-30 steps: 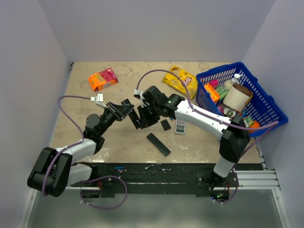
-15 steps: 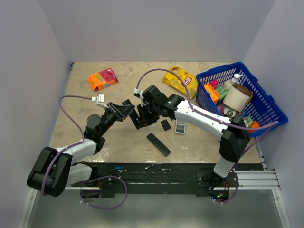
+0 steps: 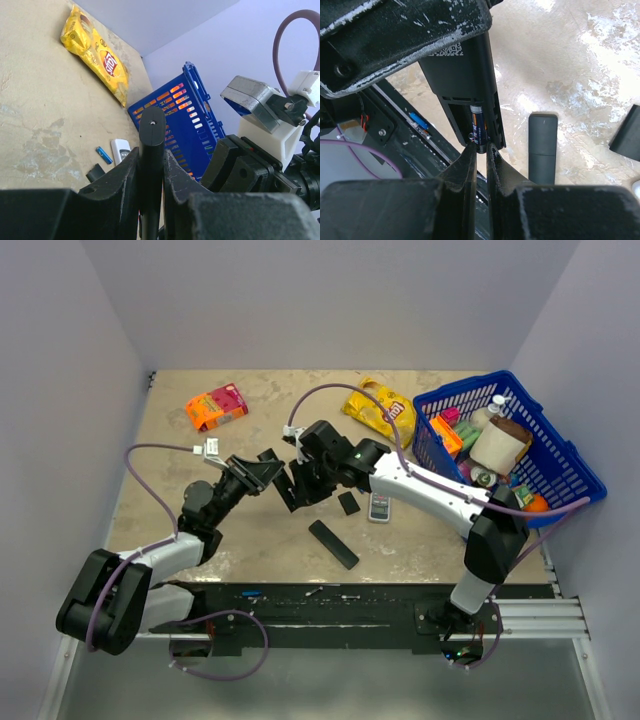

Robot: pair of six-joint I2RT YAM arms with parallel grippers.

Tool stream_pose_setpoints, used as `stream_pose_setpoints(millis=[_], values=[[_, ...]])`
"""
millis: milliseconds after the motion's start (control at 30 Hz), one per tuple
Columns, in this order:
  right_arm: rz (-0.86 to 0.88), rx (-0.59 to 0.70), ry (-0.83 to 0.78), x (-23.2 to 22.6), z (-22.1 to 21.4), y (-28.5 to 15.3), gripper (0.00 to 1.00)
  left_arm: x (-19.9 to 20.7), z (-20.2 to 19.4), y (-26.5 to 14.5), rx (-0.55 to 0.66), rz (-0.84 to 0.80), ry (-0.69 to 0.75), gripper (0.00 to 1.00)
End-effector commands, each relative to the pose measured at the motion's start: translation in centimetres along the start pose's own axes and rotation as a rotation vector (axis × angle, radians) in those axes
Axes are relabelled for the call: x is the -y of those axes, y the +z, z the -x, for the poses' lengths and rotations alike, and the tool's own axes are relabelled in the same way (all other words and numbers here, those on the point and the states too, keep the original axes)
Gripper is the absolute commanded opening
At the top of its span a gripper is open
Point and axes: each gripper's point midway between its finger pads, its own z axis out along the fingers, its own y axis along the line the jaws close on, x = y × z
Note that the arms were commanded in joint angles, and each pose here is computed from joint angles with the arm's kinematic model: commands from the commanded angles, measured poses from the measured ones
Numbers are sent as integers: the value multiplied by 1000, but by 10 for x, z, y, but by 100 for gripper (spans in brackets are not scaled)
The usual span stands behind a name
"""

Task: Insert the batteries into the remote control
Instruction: Load the battery into the remote control.

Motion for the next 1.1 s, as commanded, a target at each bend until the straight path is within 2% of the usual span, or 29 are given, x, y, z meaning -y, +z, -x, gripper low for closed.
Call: stream_pose_setpoints(millis=[0,300,467,500,600,733,867,1067], values=[[-19,203,-34,-1,47,-13,0,48,-8,-6,-52,-160,-100,0],[-68,193,-38,11,41,-4,0,60,-3,-5,-44,-183,-201,0],[-72,186,-36,11,41,-2,0,65,-7,1,-65,-190,-161,0],[-71,184,-36,11,41,-3,4,64,-7,0,-65,-182,-161,0],[-63,183,-40,9,42,-5,4,54,-9,1,-64,-134,-145,0],[-42,162,-40,5,39,-6,5,41,-2,7,-37,-60,-5,0],[-39,132,-38,5,32,-4,5,44,9,11,2,-55,66,0],[-48,130,-31,6,30,-8,12,45,5,7,-1,-79,31,0]])
